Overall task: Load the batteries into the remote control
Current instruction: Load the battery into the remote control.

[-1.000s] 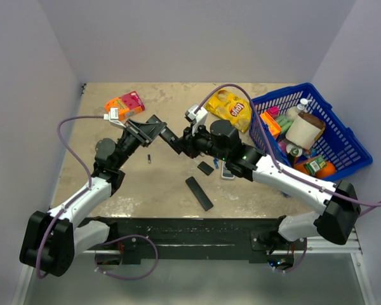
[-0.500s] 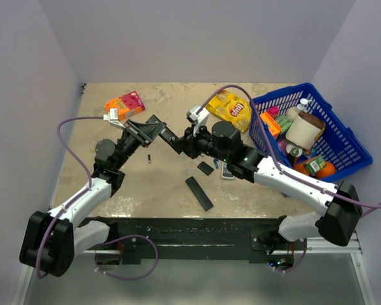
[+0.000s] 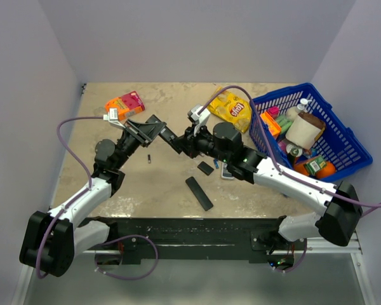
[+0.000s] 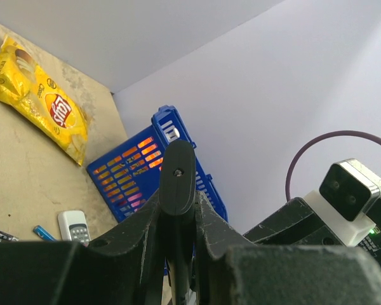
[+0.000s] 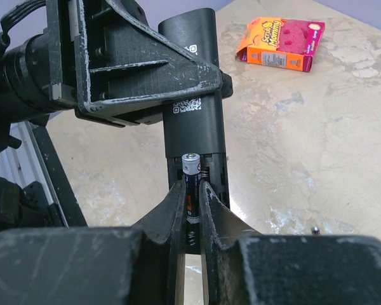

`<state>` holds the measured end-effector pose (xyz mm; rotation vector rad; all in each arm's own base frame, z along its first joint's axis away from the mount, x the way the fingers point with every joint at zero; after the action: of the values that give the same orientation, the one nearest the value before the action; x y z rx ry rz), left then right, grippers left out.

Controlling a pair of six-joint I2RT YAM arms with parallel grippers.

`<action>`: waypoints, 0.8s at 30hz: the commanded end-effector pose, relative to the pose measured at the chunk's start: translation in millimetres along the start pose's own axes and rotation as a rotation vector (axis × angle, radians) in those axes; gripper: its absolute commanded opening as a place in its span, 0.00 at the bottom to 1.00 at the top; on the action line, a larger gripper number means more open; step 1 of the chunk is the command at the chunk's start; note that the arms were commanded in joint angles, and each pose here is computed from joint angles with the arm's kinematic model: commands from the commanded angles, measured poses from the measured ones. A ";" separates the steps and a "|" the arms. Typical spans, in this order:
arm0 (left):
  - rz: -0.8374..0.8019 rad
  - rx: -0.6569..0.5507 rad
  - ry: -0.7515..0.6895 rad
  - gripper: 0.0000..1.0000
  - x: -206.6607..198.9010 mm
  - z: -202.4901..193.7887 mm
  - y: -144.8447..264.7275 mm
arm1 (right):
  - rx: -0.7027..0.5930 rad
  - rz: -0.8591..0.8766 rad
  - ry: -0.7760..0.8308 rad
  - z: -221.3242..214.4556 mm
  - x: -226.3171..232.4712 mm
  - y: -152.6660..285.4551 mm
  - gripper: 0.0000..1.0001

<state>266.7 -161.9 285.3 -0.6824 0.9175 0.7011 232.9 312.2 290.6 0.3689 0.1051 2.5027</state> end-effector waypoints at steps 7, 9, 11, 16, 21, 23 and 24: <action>-0.101 -0.038 -0.037 0.00 -24.0 8.7 -0.6 | -0.040 0.039 0.017 9.4 5.2 7.5 0.00; -0.107 -0.042 -0.038 0.00 -26.4 10.1 -1.3 | -0.011 0.037 0.021 2.6 4.0 8.7 0.00; -0.110 -0.043 -0.041 0.00 -27.7 10.9 -1.9 | 0.010 0.031 0.025 -3.2 1.9 9.7 0.00; -0.110 -0.043 -0.041 0.00 -27.8 11.2 -2.6 | 0.056 0.021 0.024 -14.1 -0.4 13.9 0.00; -0.112 -0.042 -0.043 0.00 -27.5 11.1 -2.9 | 0.081 0.014 0.029 -18.6 -2.1 13.4 0.02; -0.112 -0.039 -0.039 0.00 -27.3 10.6 -3.0 | 0.080 0.017 0.029 -17.3 -1.5 12.7 0.06; -0.114 -0.040 -0.040 0.00 -27.5 10.6 -2.8 | 0.079 0.017 0.028 -16.7 -1.3 11.9 0.09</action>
<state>265.6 -163.3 284.0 -0.6713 0.9212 0.6962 224.8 306.9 282.2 0.3676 0.1501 2.5315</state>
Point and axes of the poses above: each gripper's point midway between its finger pads, its own y axis back along the fingers, its own x axis along the line the jaws close on, z = x × y, the point moved 6 cm from there along y, back along the fingers, and after that the axes turned 2 degrees about -y, right-handed, at the moved point
